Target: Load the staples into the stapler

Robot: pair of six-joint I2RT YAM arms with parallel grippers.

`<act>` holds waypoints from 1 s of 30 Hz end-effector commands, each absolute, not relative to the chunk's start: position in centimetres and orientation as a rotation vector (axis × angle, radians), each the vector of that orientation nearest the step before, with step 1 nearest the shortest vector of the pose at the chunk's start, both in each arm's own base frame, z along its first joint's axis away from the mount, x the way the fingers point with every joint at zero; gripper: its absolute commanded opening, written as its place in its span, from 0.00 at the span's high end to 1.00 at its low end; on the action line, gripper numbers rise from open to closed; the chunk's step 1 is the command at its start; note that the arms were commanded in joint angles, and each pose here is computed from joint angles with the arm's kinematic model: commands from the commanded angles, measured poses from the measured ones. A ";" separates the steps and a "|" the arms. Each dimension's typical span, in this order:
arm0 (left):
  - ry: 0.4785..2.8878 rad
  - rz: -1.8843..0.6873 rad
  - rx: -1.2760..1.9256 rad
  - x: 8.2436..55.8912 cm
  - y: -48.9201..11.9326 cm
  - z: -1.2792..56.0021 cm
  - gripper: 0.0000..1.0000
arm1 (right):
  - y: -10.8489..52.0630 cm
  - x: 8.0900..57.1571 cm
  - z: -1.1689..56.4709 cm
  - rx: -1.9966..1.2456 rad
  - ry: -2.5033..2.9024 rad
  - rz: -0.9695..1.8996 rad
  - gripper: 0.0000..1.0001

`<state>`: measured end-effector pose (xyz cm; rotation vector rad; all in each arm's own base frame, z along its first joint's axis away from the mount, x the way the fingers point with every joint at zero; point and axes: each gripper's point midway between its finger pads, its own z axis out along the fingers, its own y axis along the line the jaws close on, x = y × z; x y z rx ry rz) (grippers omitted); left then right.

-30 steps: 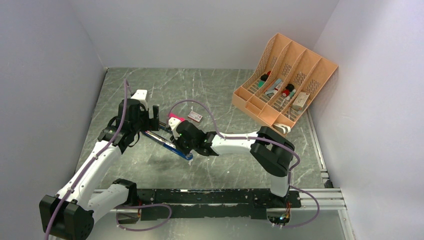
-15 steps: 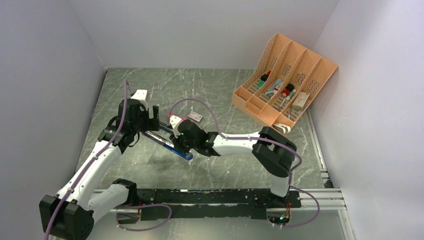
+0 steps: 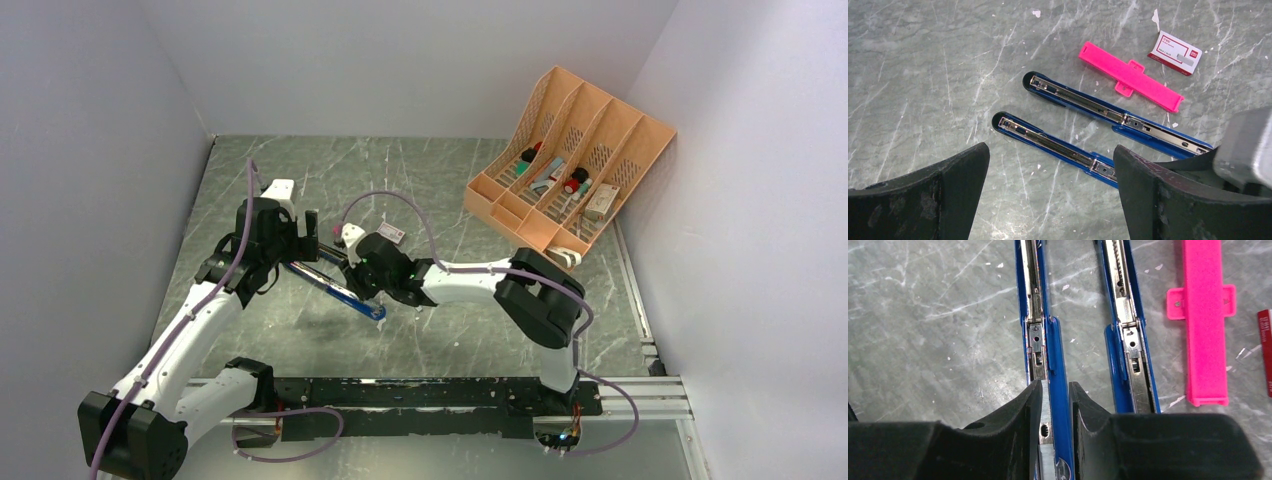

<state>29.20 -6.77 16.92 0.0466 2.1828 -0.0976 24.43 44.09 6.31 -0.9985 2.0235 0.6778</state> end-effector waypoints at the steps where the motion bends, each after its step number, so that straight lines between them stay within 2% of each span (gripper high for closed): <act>1: 2.155 -0.128 0.069 29.3 -7.3 17.4 0.02 | 45.0 24.6 5.7 -0.997 2.033 0.709 0.71; 21: 2.157 -0.125 0.068 29.3 -7.3 17.4 0.02 | 41.3 22.0 3.1 -1.094 2.152 0.642 0.73; 30: 2.154 -0.127 0.068 29.3 -7.3 17.5 0.02 | 40.8 22.1 6.4 -1.039 2.065 0.681 0.73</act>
